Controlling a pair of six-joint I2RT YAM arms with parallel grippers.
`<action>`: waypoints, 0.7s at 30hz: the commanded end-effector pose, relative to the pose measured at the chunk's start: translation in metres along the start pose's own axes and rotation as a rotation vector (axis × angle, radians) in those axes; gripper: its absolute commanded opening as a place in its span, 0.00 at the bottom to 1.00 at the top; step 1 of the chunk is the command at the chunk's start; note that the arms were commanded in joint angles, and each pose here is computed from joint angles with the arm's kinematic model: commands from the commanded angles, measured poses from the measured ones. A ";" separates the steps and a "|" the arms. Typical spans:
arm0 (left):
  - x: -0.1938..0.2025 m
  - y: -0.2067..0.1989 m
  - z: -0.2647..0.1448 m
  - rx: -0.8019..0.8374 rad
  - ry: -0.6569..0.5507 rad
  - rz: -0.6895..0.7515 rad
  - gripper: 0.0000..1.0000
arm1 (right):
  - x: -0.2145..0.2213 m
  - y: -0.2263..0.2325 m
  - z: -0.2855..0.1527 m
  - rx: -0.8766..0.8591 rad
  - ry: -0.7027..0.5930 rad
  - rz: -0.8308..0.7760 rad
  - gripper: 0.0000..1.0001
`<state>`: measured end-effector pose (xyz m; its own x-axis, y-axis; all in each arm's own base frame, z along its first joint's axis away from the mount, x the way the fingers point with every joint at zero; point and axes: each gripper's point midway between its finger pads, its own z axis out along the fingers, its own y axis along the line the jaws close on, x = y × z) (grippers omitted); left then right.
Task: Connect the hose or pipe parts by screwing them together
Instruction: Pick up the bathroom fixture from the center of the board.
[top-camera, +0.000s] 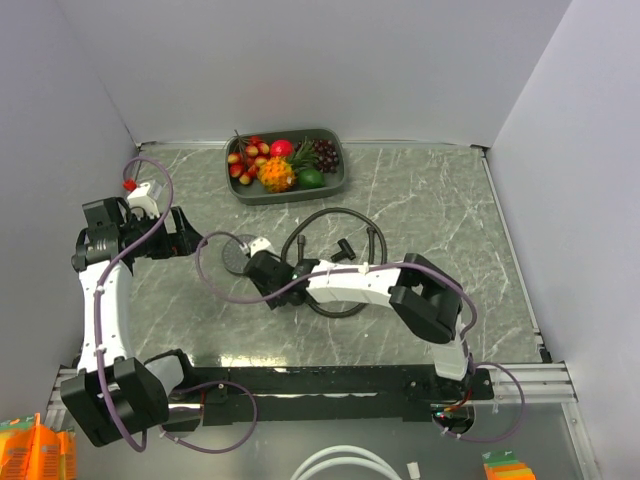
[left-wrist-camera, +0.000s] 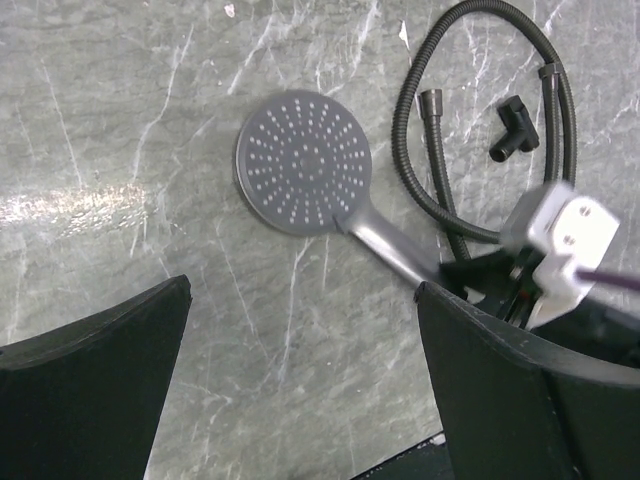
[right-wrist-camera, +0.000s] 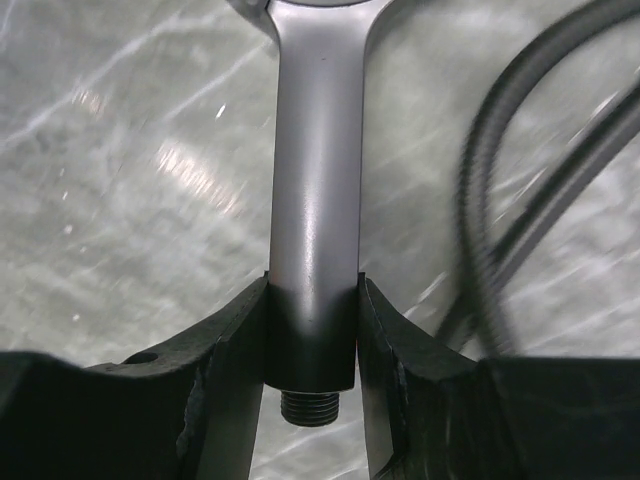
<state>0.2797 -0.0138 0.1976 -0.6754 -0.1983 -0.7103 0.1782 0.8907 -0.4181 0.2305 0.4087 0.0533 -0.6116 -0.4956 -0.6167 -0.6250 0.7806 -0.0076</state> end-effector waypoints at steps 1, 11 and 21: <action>-0.012 -0.005 -0.001 0.037 -0.002 -0.015 1.00 | -0.005 0.002 -0.020 0.052 -0.059 0.117 0.00; -0.010 -0.015 0.029 0.186 0.048 -0.189 1.00 | -0.047 -0.005 -0.072 0.028 -0.225 0.282 0.00; 0.010 -0.010 0.055 0.244 0.122 -0.337 0.99 | -0.091 -0.003 -0.104 -0.034 -0.342 0.359 0.00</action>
<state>0.3058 -0.0405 0.1596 -0.8051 -0.3631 -0.4691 0.0878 0.7091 -0.6996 0.2224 0.3975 0.1396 -0.6535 -0.1850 -0.7340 -0.4515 0.8736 0.1817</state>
